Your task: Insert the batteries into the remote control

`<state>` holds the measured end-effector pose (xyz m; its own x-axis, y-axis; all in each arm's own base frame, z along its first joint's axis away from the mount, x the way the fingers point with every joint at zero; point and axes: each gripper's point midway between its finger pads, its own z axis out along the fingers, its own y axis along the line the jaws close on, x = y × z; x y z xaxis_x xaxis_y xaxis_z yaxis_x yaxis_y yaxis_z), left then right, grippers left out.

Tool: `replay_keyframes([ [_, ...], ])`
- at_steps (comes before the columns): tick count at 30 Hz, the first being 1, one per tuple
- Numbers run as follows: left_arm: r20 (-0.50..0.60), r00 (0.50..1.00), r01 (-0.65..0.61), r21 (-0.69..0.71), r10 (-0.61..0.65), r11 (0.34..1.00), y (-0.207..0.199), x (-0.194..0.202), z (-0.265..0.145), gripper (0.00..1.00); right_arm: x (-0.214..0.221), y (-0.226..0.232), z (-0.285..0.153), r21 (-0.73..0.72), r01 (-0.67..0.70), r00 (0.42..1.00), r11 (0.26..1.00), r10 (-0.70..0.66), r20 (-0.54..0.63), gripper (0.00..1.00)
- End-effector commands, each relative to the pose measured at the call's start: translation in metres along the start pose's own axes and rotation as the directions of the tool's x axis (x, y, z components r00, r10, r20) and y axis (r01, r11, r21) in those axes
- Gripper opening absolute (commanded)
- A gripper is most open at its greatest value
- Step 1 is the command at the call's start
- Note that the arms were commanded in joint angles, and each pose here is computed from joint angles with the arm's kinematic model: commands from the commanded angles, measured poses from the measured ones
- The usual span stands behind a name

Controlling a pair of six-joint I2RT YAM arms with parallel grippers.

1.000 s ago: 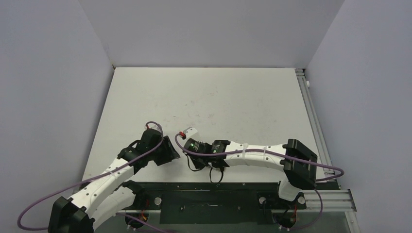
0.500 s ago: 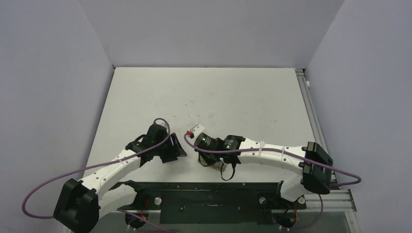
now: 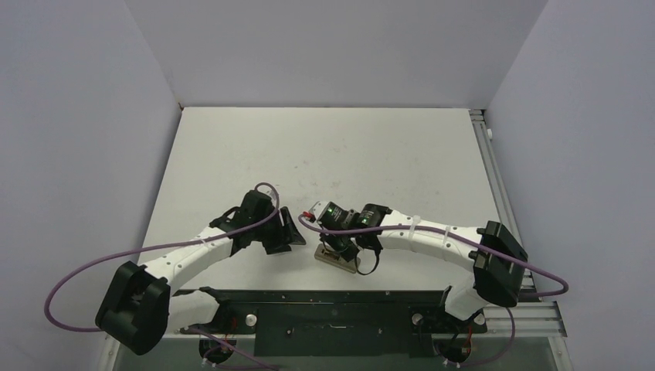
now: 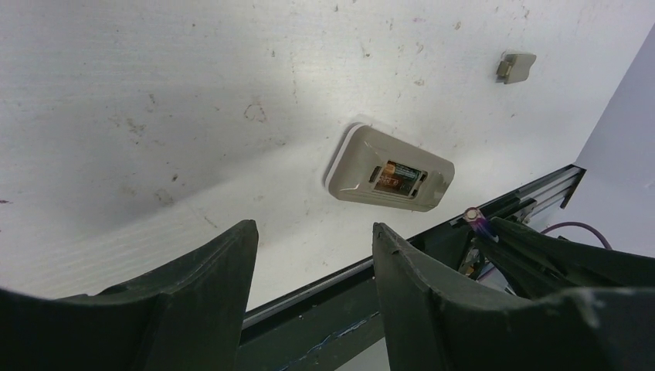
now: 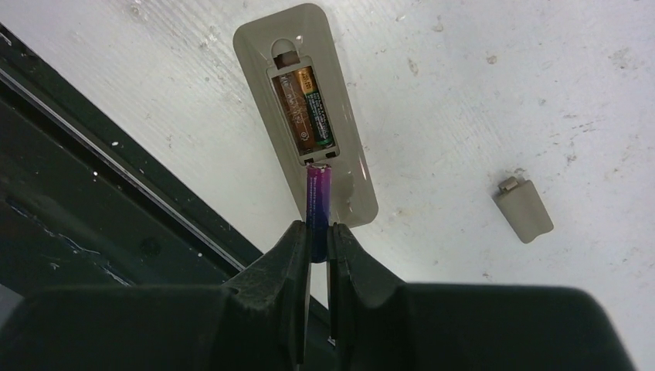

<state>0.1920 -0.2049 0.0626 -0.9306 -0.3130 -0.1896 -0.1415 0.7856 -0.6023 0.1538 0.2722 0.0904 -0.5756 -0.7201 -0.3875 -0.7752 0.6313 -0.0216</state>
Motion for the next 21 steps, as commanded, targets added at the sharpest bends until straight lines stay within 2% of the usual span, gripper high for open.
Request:
replay_keyframes([
  [1, 0.04, 0.998, -0.044, 0.079, 0.041, 0.996, -0.027, -0.017, -0.003, 0.53, -0.004, 0.005, 0.002, -0.048, 0.042, 0.999, 0.998, -0.043, -0.021, 0.09],
  [21, 0.019, 0.998, -0.052, 0.045, 0.052, 0.998, -0.014, -0.012, 0.0, 0.54, -0.012, 0.004, 0.029, -0.065, 0.05, 0.996, 0.997, -0.054, -0.067, 0.09],
])
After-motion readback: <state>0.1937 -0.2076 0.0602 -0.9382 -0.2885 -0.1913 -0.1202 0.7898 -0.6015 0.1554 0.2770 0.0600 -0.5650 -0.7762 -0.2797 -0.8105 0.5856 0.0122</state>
